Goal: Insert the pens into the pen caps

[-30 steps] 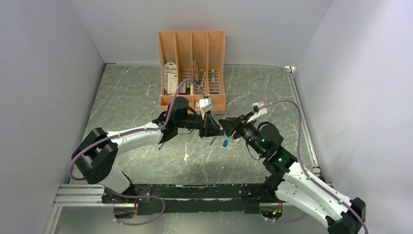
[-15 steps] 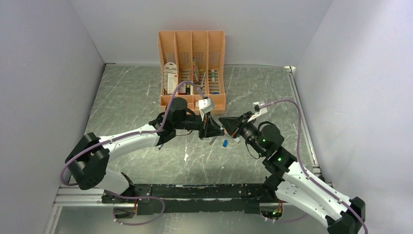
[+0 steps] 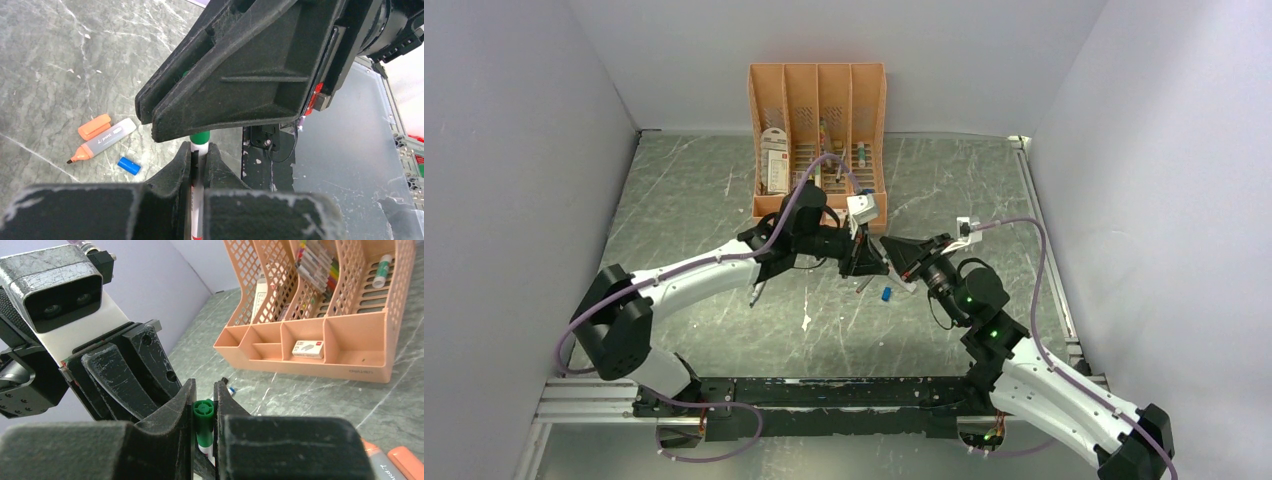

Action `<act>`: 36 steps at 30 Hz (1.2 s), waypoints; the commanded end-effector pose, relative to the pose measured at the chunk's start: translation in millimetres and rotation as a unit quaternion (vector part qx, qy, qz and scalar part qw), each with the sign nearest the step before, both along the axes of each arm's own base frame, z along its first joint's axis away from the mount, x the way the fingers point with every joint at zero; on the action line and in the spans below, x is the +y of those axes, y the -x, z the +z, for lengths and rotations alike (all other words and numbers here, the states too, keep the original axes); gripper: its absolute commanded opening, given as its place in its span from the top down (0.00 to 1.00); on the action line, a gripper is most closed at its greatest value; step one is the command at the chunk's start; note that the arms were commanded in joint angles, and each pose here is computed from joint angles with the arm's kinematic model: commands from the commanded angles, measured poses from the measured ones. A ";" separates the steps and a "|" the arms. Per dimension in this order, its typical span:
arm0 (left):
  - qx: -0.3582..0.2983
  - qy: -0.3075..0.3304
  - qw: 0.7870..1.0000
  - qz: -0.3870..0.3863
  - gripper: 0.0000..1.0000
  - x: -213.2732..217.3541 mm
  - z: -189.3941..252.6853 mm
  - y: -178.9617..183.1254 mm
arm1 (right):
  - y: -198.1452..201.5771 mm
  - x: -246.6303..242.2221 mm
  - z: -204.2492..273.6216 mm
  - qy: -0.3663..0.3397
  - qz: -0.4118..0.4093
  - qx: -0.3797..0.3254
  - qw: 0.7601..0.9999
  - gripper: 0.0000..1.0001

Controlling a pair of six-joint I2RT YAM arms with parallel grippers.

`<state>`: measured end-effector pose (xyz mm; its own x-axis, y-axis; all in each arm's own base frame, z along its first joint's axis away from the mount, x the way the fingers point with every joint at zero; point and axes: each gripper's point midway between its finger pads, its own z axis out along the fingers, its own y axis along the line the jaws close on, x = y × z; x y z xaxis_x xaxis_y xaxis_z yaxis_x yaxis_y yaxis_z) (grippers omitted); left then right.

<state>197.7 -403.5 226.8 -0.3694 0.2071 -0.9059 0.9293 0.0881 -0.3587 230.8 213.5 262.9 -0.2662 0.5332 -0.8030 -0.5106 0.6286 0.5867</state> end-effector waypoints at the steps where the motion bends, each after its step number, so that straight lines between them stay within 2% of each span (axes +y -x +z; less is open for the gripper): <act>1: -0.113 0.117 0.986 0.046 0.93 -23.7 93.7 -39.8 | 38.1 31.6 -61.7 0.051 0.108 0.079 0.990 1.00; 12: -0.157 0.127 0.977 0.064 0.93 -30.7 126.7 -58.3 | 49.2 38.6 -82.2 0.054 0.125 0.099 0.986 1.00; 18: -0.155 0.145 0.976 0.055 0.93 -36.3 138.6 -59.7 | 51.5 40.5 -91.9 0.057 0.127 0.111 0.984 1.00; 25: -0.144 0.124 0.980 0.057 0.93 -31.6 117.1 -56.6 | 49.7 37.7 -64.4 0.032 0.119 0.091 0.988 1.00; 31: -0.116 0.082 0.989 0.046 0.93 -18.4 68.1 -42.5 | 38.2 27.0 -32.8 0.028 0.078 0.065 0.994 0.99; 32: -0.112 0.072 0.990 0.044 0.93 -15.7 58.2 -40.2 | 35.6 24.7 -27.3 0.027 0.069 0.061 0.995 0.89; 33: -0.106 0.065 0.991 0.043 0.93 -13.2 49.8 -37.2 | 33.2 22.5 -22.3 0.024 0.060 0.060 0.996 0.73; 34: -0.100 0.057 0.992 0.045 0.93 -10.3 40.7 -35.5 | 32.3 21.5 -17.0 0.022 0.056 0.058 0.997 0.62; 36: -0.092 0.044 0.993 0.053 0.93 -4.3 25.6 -33.9 | 31.9 21.0 -3.1 0.012 0.055 0.047 0.997 0.48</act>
